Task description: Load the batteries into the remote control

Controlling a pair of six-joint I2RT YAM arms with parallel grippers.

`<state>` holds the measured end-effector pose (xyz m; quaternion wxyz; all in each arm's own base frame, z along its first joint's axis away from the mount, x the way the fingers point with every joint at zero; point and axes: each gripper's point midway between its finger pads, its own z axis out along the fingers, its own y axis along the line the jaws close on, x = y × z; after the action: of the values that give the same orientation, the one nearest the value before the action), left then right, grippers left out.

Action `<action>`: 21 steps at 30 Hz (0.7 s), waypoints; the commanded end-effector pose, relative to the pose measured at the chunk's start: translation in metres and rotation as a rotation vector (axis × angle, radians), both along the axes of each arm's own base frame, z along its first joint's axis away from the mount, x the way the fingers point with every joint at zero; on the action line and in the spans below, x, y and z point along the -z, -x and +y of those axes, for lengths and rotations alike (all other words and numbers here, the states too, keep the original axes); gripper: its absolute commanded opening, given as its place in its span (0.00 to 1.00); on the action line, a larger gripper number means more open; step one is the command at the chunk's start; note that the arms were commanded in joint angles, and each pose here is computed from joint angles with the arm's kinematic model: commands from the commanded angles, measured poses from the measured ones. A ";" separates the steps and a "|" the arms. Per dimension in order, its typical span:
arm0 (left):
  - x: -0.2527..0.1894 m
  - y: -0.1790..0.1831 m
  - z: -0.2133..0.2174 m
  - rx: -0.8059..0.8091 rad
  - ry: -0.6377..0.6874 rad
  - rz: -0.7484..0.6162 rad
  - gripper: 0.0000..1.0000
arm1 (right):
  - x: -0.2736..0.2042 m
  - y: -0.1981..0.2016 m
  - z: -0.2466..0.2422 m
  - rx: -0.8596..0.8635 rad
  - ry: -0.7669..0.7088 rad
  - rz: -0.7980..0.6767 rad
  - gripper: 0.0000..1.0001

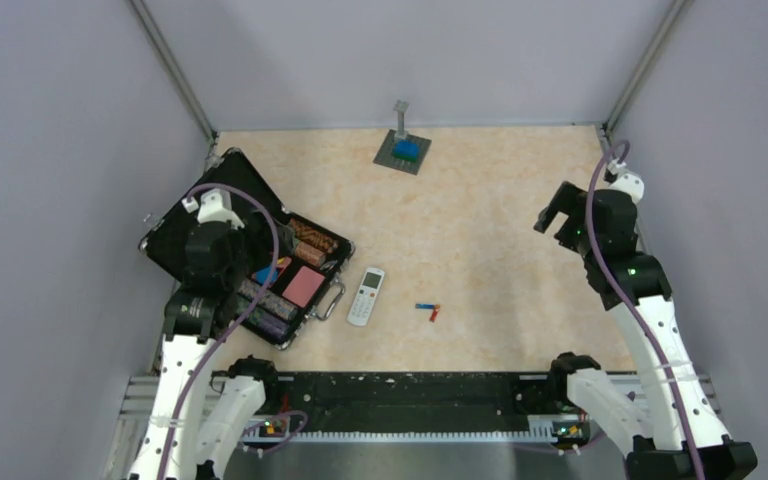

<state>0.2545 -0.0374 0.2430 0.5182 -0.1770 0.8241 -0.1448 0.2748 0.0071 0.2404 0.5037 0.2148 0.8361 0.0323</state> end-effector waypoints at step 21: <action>0.049 0.021 -0.098 0.481 0.257 0.034 0.90 | 0.023 0.015 0.059 -0.299 -0.175 0.120 0.98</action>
<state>0.2385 -0.1083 0.1809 0.4268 -0.1454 0.8289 -0.3312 0.2698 0.0555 0.2289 0.4508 0.1209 0.8745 0.1317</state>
